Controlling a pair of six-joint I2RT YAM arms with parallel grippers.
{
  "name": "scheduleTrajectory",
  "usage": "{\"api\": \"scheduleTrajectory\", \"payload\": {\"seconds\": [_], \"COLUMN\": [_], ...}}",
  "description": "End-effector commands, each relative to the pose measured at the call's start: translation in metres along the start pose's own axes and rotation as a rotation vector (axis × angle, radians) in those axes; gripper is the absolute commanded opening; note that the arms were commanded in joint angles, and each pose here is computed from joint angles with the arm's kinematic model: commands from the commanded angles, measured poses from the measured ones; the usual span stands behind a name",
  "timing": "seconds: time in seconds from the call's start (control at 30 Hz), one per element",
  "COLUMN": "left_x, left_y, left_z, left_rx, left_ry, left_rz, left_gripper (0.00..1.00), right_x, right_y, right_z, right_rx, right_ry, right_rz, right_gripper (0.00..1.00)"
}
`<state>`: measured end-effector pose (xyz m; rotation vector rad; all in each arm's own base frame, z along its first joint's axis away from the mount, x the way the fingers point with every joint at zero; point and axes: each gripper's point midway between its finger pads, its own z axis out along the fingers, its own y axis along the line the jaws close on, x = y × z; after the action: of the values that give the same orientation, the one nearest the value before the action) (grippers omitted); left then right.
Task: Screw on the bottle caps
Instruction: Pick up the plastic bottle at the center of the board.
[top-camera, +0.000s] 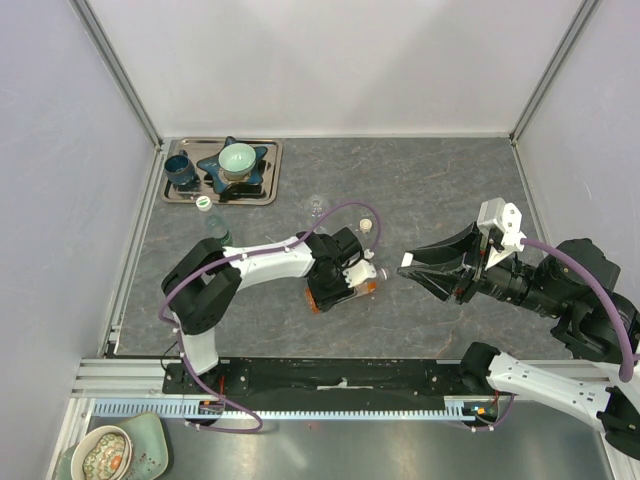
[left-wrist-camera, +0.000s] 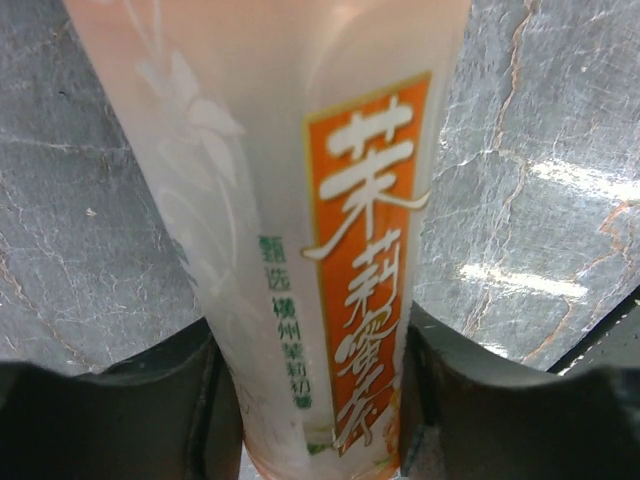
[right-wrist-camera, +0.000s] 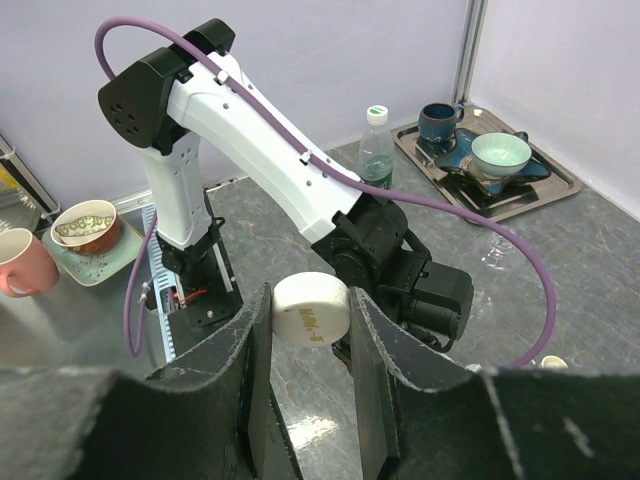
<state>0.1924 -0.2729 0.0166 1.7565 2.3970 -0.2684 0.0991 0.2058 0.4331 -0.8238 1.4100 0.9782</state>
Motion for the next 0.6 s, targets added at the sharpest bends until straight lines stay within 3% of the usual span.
{"api": "scheduleTrajectory", "payload": {"seconds": [0.0, 0.13, 0.27, 0.57], "left_x": [0.013, 0.015, 0.009, 0.002], "left_y": [-0.012, -0.012, -0.011, 0.0], "left_z": [0.006, -0.003, -0.031, -0.157], "left_rx": [0.016, 0.003, -0.022, -0.239], "left_ry": [0.035, 0.016, -0.048, -0.328], "left_rz": [-0.015, 0.011, 0.078, 0.309], "left_gripper": [0.49, 0.56, 0.56, 0.51], "right_x": [-0.01, -0.012, -0.014, -0.008], "right_y": [0.003, 0.004, 0.005, 0.008], "right_z": [0.0, 0.001, 0.002, 0.002], "right_rx": [-0.009, -0.016, -0.024, -0.044], "right_ry": [-0.037, -0.035, -0.034, 0.023], "right_rz": [0.001, 0.003, 0.001, -0.02], "right_gripper": [0.2, 0.2, 0.2, 0.2]}}
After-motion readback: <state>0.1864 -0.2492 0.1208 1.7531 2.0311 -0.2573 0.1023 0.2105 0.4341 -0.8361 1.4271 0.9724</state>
